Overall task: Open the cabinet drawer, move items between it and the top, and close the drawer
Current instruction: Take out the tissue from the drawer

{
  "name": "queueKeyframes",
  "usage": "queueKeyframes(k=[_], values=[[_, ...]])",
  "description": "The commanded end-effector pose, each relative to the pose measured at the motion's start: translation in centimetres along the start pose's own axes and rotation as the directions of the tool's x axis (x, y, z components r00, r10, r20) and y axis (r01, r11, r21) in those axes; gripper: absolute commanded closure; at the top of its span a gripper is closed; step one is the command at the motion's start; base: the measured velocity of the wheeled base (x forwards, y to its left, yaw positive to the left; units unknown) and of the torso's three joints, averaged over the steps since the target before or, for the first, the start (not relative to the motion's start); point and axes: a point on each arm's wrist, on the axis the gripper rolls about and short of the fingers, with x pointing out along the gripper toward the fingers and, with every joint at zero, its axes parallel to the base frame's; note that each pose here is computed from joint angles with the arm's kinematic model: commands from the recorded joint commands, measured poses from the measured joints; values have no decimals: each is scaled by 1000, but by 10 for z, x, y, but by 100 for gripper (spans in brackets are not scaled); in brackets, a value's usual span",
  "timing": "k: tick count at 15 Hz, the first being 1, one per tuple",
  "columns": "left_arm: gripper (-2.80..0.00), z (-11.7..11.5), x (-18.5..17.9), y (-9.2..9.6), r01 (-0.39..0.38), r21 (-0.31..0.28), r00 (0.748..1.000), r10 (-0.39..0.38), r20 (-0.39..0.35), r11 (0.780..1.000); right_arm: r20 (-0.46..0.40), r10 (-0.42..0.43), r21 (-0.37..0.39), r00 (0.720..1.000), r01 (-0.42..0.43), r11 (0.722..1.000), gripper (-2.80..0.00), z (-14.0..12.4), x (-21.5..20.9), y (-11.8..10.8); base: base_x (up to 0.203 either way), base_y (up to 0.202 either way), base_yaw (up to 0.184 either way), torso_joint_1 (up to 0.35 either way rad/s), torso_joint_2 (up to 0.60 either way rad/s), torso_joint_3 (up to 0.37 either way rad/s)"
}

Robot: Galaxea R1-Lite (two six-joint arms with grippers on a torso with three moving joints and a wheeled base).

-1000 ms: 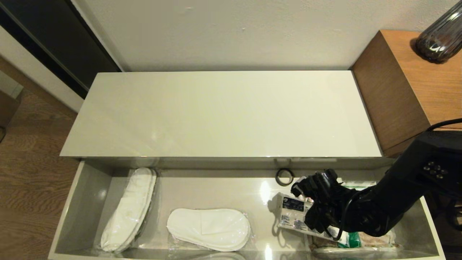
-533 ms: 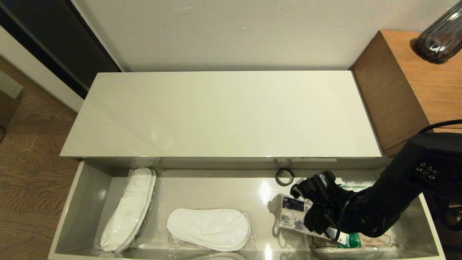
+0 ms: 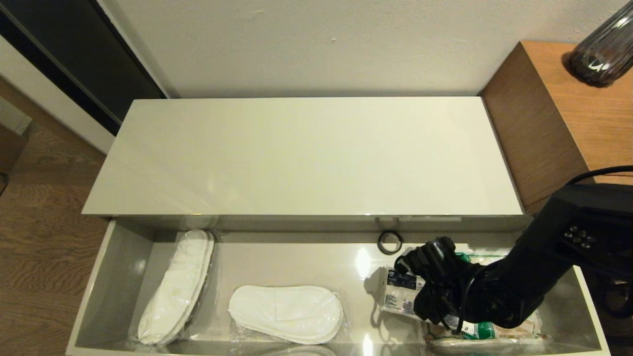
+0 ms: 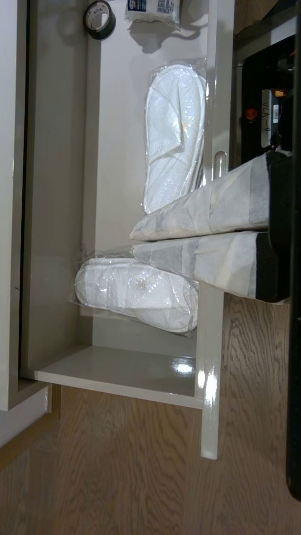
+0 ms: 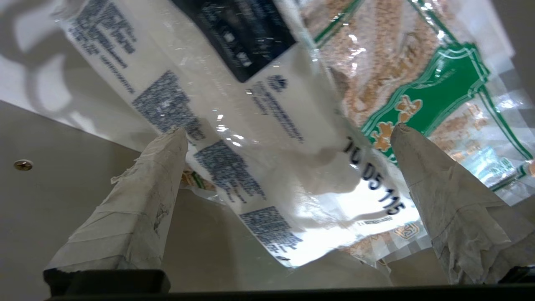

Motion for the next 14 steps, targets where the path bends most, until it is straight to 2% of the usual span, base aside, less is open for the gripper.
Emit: queueKeyframes(k=[1,14], values=[[0,0,0,0,-1,0,1000,1,-1,1000,-4,3,-13,1000,-3,1000,-280,0,1,4,0,0,0,0,0,0],[0,0,0,0,2,0,1000,-2,-1,1000,-8,12,-87,1000,-13,996,-280,0,0,11,0,0,0,0,0,0]])
